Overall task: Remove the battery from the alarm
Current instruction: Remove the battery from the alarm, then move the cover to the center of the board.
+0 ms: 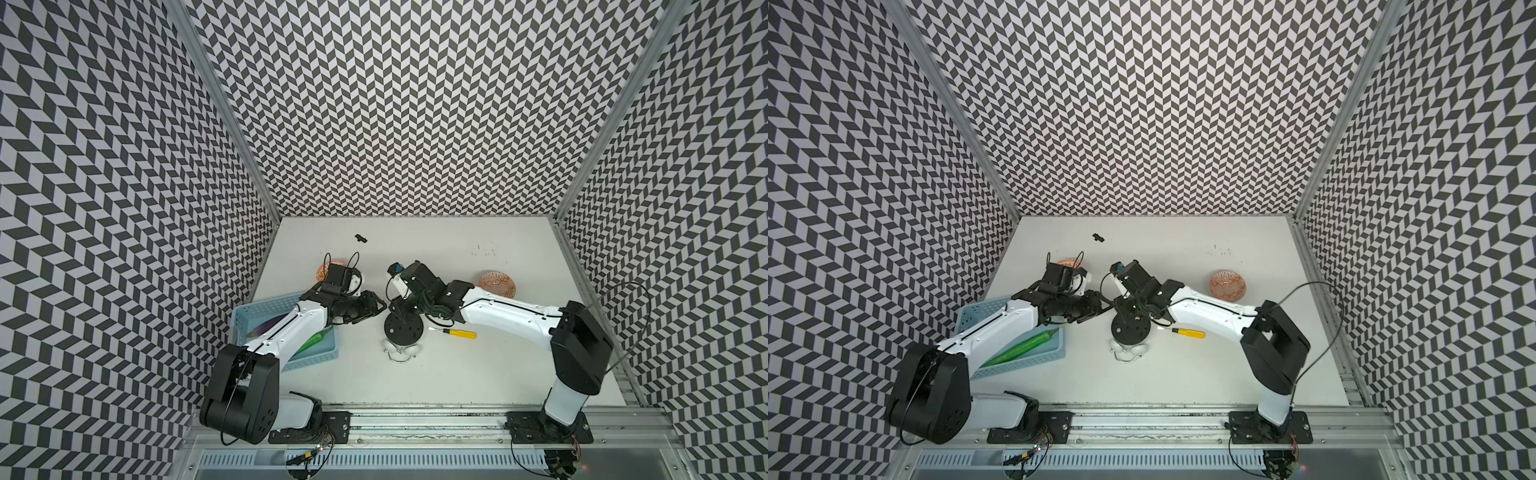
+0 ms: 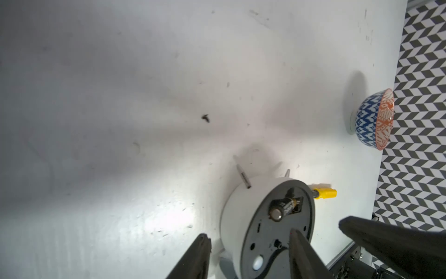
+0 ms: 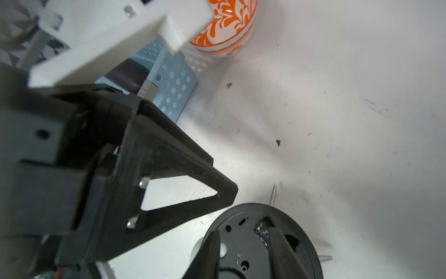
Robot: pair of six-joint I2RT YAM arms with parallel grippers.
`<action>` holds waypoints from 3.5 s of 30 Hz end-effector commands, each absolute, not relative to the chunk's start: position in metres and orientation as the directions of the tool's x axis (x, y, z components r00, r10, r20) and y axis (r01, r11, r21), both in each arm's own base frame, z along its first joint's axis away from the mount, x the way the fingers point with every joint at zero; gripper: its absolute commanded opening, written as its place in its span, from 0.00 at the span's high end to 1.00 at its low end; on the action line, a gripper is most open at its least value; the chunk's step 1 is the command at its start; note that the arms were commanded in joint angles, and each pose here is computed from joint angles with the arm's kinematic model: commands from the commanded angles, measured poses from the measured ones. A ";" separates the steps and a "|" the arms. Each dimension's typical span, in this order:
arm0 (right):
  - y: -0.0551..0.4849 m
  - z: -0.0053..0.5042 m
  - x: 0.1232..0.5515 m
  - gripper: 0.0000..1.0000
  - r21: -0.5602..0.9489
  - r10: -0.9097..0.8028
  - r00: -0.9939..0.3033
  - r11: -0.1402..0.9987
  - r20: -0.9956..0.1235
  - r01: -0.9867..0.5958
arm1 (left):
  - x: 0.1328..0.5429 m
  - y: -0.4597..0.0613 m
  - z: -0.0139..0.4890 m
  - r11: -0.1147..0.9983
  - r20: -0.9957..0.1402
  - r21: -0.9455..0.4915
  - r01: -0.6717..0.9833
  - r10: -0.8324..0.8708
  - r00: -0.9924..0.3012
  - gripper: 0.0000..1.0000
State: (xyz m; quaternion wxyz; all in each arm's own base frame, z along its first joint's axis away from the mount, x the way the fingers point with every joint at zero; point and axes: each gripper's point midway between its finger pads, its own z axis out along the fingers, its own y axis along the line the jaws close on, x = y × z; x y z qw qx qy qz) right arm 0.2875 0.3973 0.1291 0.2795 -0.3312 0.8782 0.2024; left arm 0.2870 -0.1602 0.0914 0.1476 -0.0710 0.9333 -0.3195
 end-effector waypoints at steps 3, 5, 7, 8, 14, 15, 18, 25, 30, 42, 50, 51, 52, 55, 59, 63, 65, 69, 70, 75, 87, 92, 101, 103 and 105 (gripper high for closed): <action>0.383 0.102 0.291 0.63 -0.048 -0.671 -0.513 0.630 -0.535 -0.775 | 0.277 -0.155 0.094 0.734 -0.210 -0.678 -0.041 -0.247 -0.946 0.48; 0.385 0.100 0.288 0.63 -0.044 -0.683 -0.505 0.615 -0.527 -0.787 | 0.275 -0.151 0.090 0.735 -0.202 -0.676 -0.053 -0.255 -0.946 0.48; 0.385 0.096 0.285 0.64 -0.042 -0.699 -0.501 0.602 -0.510 -0.797 | 0.273 -0.150 0.087 0.737 -0.192 -0.673 -0.059 -0.250 -0.949 0.49; 0.385 0.094 0.284 0.64 -0.043 -0.703 -0.501 0.600 -0.505 -0.799 | 0.272 -0.150 0.086 0.738 -0.190 -0.672 -0.059 -0.248 -0.950 0.49; 0.390 0.074 0.282 0.68 -0.042 -0.723 -0.505 0.590 -0.472 -0.806 | 0.272 -0.150 0.086 0.737 -0.191 -0.674 -0.056 -0.247 -0.950 0.48; 0.392 0.071 0.282 0.69 -0.043 -0.725 -0.505 0.590 -0.468 -0.806 | 0.272 -0.150 0.086 0.737 -0.190 -0.673 -0.057 -0.247 -0.950 0.49; 0.392 0.063 0.284 0.76 -0.070 -0.732 -0.507 0.597 -0.455 -0.799 | 0.271 -0.150 0.085 0.738 -0.187 -0.673 -0.059 -0.247 -0.951 0.49; 0.390 0.120 0.292 0.91 -0.087 -0.676 -0.497 0.635 -0.544 -0.768 | 0.270 -0.148 0.084 0.761 -0.212 -0.647 -0.044 -0.235 -0.948 0.49; 0.348 0.187 0.313 0.94 -0.081 -0.544 -0.550 0.754 -0.634 -0.652 | 0.281 -0.148 0.090 0.809 -0.270 -0.588 0.001 -0.196 -0.943 0.49; 0.178 0.059 0.351 0.90 -0.097 -0.285 -0.853 0.958 -0.436 -0.271 | 0.394 -0.129 0.132 0.944 -0.502 -0.329 -0.010 -0.184 -0.845 0.42; 0.177 0.047 0.354 0.48 -0.075 -0.266 -0.872 0.963 -0.411 -0.258 | 0.513 -0.112 0.133 0.930 -0.541 -0.335 -0.149 -0.320 -0.778 0.47; 0.178 0.053 0.354 0.44 -0.065 -0.258 -0.868 0.965 -0.425 -0.255 | 0.526 -0.106 0.133 0.930 -0.552 -0.327 -0.168 -0.332 -0.765 0.49; 0.180 0.062 0.354 0.40 -0.047 -0.252 -0.859 0.965 -0.445 -0.259 | 0.537 -0.100 0.130 0.931 -0.562 -0.309 -0.193 -0.342 -0.753 0.52; 0.188 0.089 0.356 0.33 0.010 -0.229 -0.825 0.962 -0.517 -0.273 | 0.571 -0.082 0.118 0.927 -0.576 -0.279 -0.251 -0.371 -0.728 0.58; 0.190 0.106 0.356 0.28 0.037 -0.214 -0.806 0.959 -0.551 -0.280 | 0.607 -0.071 0.096 0.917 -0.573 -0.263 -0.299 -0.398 -0.717 0.64; 0.190 0.111 0.352 0.28 0.050 -0.210 -0.806 0.958 -0.553 -0.284 | 0.625 -0.069 0.073 0.916 -0.561 -0.250 -0.313 -0.400 -0.725 0.67; 0.192 0.113 0.350 0.27 0.068 -0.206 -0.805 0.954 -0.556 -0.290 | 0.629 -0.066 0.060 0.915 -0.556 -0.246 -0.320 -0.404 -0.726 0.67; 0.196 0.115 0.344 0.27 0.101 -0.204 -0.803 0.945 -0.560 -0.310 | 0.637 -0.068 0.047 0.915 -0.559 -0.265 -0.306 -0.404 -0.724 0.67; 0.197 0.115 0.342 0.27 0.108 -0.203 -0.805 0.944 -0.557 -0.313 | 0.638 -0.068 0.044 0.915 -0.560 -0.267 -0.303 -0.403 -0.724 0.67; 0.195 0.113 0.337 0.27 0.119 -0.200 -0.812 0.943 -0.549 -0.312 | 0.637 -0.069 0.029 0.919 -0.542 -0.258 -0.300 -0.394 -0.742 0.69; 0.191 0.110 0.328 0.28 0.133 -0.183 -0.823 0.946 -0.537 -0.297 | 0.610 -0.072 -0.005 0.948 -0.491 -0.168 -0.269 -0.317 -0.811 0.89; 0.188 0.113 0.324 0.28 0.128 -0.183 -0.821 0.947 -0.541 -0.296 | 0.585 -0.086 -0.002 0.977 -0.474 -0.103 -0.186 -0.212 -0.854 0.89; 0.187 0.118 0.324 0.28 0.127 -0.186 -0.811 0.944 -0.555 -0.303 | 0.502 -0.155 0.012 0.996 -0.417 -0.063 0.058 0.027 -0.909 0.87; 0.187 0.119 0.324 0.27 0.124 -0.187 -0.807 0.944 -0.561 -0.305 | 0.485 -0.169 0.012 0.992 -0.397 -0.052 0.114 0.084 -0.914 0.86; 0.187 0.119 0.324 0.27 0.126 -0.187 -0.803 0.943 -0.565 -0.308 | 0.472 -0.177 0.012 0.988 -0.382 -0.054 0.143 0.112 -0.918 0.84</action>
